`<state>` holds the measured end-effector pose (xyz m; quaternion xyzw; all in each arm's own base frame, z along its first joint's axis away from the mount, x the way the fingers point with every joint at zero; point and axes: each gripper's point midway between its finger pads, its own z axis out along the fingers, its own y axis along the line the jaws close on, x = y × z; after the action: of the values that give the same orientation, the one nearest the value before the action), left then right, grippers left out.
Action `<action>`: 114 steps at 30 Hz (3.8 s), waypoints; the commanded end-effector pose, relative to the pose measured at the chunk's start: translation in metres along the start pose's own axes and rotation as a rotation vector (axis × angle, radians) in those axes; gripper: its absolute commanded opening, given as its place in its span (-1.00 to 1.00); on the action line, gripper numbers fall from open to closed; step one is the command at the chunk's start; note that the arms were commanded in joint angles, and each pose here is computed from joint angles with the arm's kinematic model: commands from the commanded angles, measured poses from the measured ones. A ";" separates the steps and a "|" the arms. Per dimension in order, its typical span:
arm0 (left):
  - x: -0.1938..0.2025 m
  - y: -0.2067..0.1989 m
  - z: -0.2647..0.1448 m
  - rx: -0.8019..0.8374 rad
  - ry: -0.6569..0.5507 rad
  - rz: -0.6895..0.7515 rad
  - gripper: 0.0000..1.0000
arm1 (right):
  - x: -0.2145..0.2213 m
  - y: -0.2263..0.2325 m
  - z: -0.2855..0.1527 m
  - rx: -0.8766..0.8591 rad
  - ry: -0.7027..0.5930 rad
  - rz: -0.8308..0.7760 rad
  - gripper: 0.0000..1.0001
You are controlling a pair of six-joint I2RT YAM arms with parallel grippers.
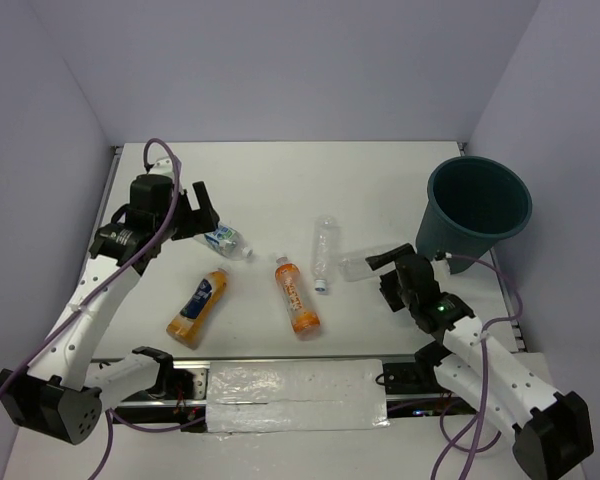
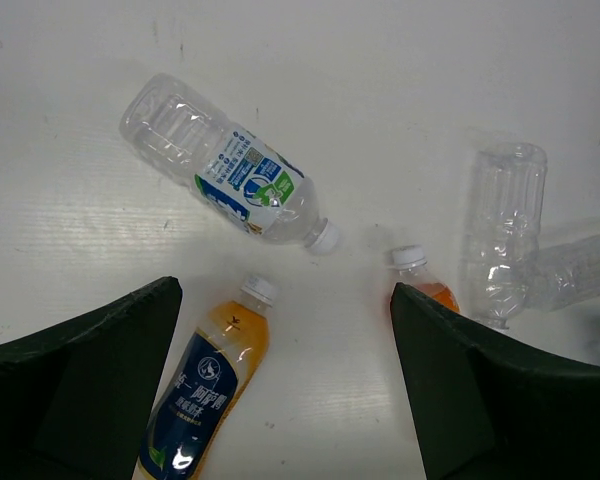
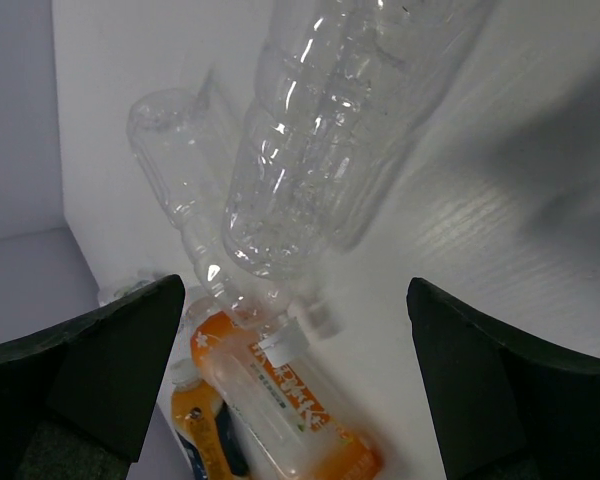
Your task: Put the plastic bottles in the bin
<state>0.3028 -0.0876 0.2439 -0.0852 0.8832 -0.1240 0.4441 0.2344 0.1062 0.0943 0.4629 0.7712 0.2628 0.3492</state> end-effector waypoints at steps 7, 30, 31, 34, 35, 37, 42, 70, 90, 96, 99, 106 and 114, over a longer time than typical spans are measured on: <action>-0.010 -0.011 0.004 0.050 -0.024 0.009 0.99 | -0.007 0.035 0.020 -0.070 -0.057 0.113 1.00; -0.003 -0.008 0.011 0.042 -0.006 0.027 0.99 | 0.007 0.030 0.066 0.031 -0.047 0.065 0.99; -0.003 -0.008 0.011 0.043 -0.008 0.027 0.99 | 0.007 0.031 0.068 0.031 -0.048 0.065 1.00; -0.002 -0.009 0.011 0.053 -0.012 0.026 0.99 | 0.008 0.032 0.074 0.039 -0.051 0.068 1.00; -0.001 -0.009 0.012 0.050 -0.008 0.025 0.99 | 0.007 0.032 0.075 0.044 -0.056 0.069 1.00; -0.001 -0.008 0.013 0.047 -0.003 0.028 0.99 | 0.008 0.032 0.080 0.060 -0.058 0.066 1.00; 0.001 -0.007 0.013 0.043 -0.001 0.036 0.99 | 0.010 0.024 0.084 0.084 -0.057 0.081 0.89; -0.021 -0.001 0.007 -0.015 -0.054 0.044 0.99 | -0.058 0.256 -0.118 -0.447 -0.167 -0.637 0.02; -0.012 -0.005 0.011 0.014 -0.034 0.030 0.98 | -0.248 0.157 -0.146 0.379 -0.856 -0.734 0.10; -0.011 -0.007 0.014 0.024 -0.031 0.030 0.99 | -0.269 0.141 -0.124 0.478 -0.859 -0.728 0.11; -0.009 -0.007 0.018 0.027 -0.025 0.023 0.99 | -0.273 0.136 -0.112 0.482 -0.856 -0.706 0.11; -0.007 -0.010 0.024 0.038 -0.008 0.024 0.99 | -0.274 0.120 -0.080 0.539 -0.822 -0.692 0.54; -0.009 -0.009 0.022 0.032 -0.014 0.030 0.99 | -0.276 0.142 -0.101 0.460 -0.821 -0.671 0.96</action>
<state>0.3212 -0.0947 0.2299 -0.0710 0.8892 -0.1226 0.4350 0.3260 -0.0877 0.2984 0.2982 0.7460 -0.2678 0.5318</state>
